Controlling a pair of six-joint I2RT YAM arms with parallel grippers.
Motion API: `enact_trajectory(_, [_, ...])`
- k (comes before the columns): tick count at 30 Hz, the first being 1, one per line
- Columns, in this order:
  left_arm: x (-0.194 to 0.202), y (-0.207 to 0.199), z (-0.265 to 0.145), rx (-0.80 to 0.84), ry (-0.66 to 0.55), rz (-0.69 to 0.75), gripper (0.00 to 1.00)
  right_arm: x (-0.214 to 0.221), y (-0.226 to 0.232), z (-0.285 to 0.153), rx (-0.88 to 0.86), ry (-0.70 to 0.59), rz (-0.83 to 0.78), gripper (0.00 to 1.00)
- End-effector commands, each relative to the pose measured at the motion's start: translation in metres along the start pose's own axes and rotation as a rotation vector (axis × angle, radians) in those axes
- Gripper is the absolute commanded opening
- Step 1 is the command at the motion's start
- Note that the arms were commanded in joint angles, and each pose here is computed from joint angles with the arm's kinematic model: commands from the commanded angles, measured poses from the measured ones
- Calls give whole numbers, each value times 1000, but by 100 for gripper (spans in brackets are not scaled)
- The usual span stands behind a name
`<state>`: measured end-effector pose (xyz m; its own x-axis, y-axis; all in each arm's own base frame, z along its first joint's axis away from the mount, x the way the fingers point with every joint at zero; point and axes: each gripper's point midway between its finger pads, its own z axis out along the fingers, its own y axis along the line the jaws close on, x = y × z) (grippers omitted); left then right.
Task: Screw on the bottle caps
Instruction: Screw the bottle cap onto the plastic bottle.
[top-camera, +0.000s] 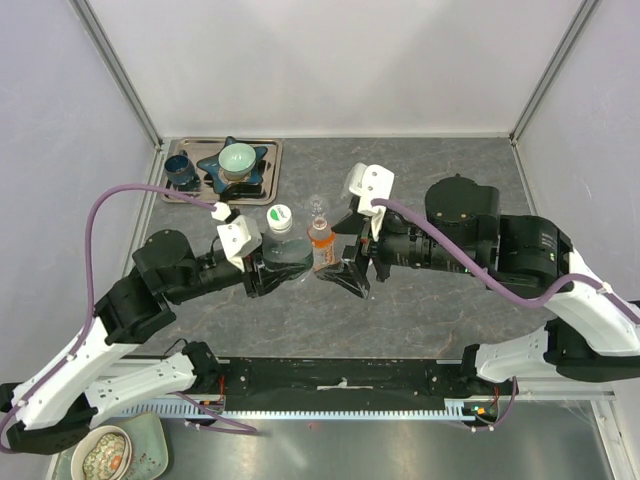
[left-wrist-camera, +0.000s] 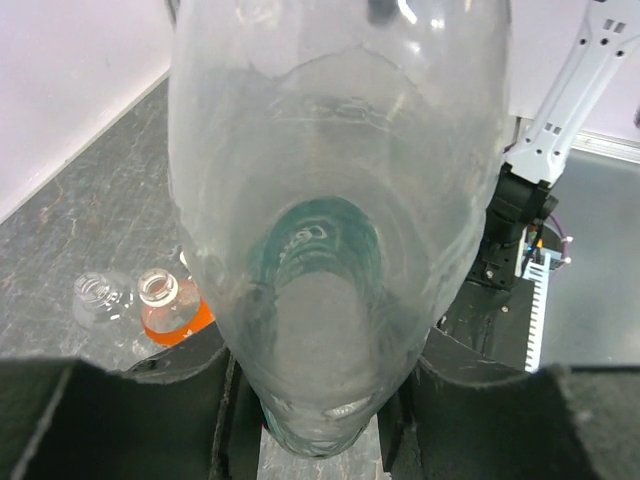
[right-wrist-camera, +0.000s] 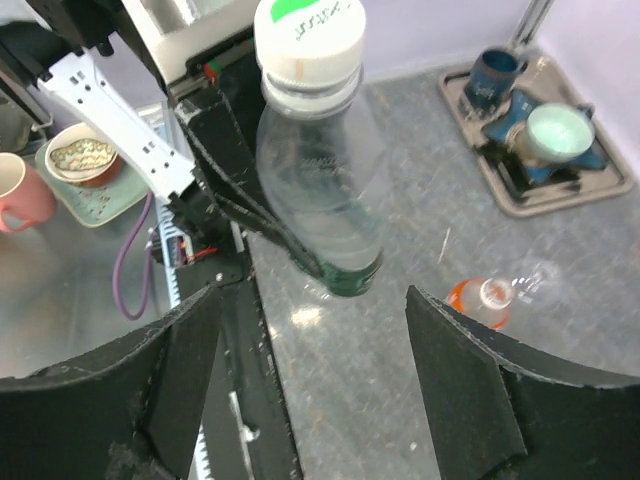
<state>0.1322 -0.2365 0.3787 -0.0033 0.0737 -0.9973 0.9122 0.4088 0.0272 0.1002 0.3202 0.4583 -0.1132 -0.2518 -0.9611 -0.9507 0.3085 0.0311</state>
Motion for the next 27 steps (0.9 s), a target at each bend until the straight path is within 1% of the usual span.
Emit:
enact_trajectory(1, [-16, -22, -7, 129, -64, -16, 34, -60, -7, -33, 24, -239, -140, 83])
enact_trajectory(2, [-14, -27, -9, 153, -61, -16, 34, -65, 0, -35, -18, -262, -167, 86])
enact_trajectory(3, [-8, -36, -11, 210, -43, -16, 35, -73, 10, -38, -79, -304, -213, 87])
enact_trajectory(5, [-3, -45, -15, 265, -29, -6, 36, -78, 22, -38, -163, -327, -259, 89])
enact_trajectory(6, [1, -56, -18, 332, -21, -2, 36, -78, 40, -41, -278, -340, -286, 90])
enact_trajectory(7, [7, -61, -20, 364, -1, 1, 36, -77, 37, -32, -304, -326, -293, 90])
enact_trajectory(9, [11, -73, -25, 443, 0, 20, 36, -83, 43, -31, -388, -346, -305, 90])
enact_trajectory(11, [16, -80, -28, 493, 9, 35, 36, -80, 52, -25, -522, -343, -281, 90])
enact_trajectory(12, [20, -85, -30, 531, 18, 35, 36, -86, 55, -23, -556, -373, -284, 90])
enact_trajectory(14, [24, -87, -31, 553, 25, 50, 36, -82, 58, -12, -622, -354, -256, 91])
enact_trajectory(17, [27, -90, -32, 581, 32, 70, 36, -78, 62, -1, -683, -338, -240, 90])
enact_trajectory(19, [28, -89, -30, 577, 38, 70, 36, -82, 65, -1, -716, -363, -243, 90])
enact_trajectory(20, [29, -88, -29, 571, 39, 76, 36, -78, 65, 3, -729, -356, -230, 89])
enact_trajectory(22, [28, -87, -28, 567, 39, 83, 36, -82, 70, -3, -757, -390, -237, 89])
enact_trajectory(23, [28, -87, -28, 568, 34, 85, 36, -76, 72, 0, -771, -370, -205, 88])
enact_trajectory(27, [25, -86, -27, 559, 24, 88, 36, -74, 75, -3, -795, -376, -181, 85])
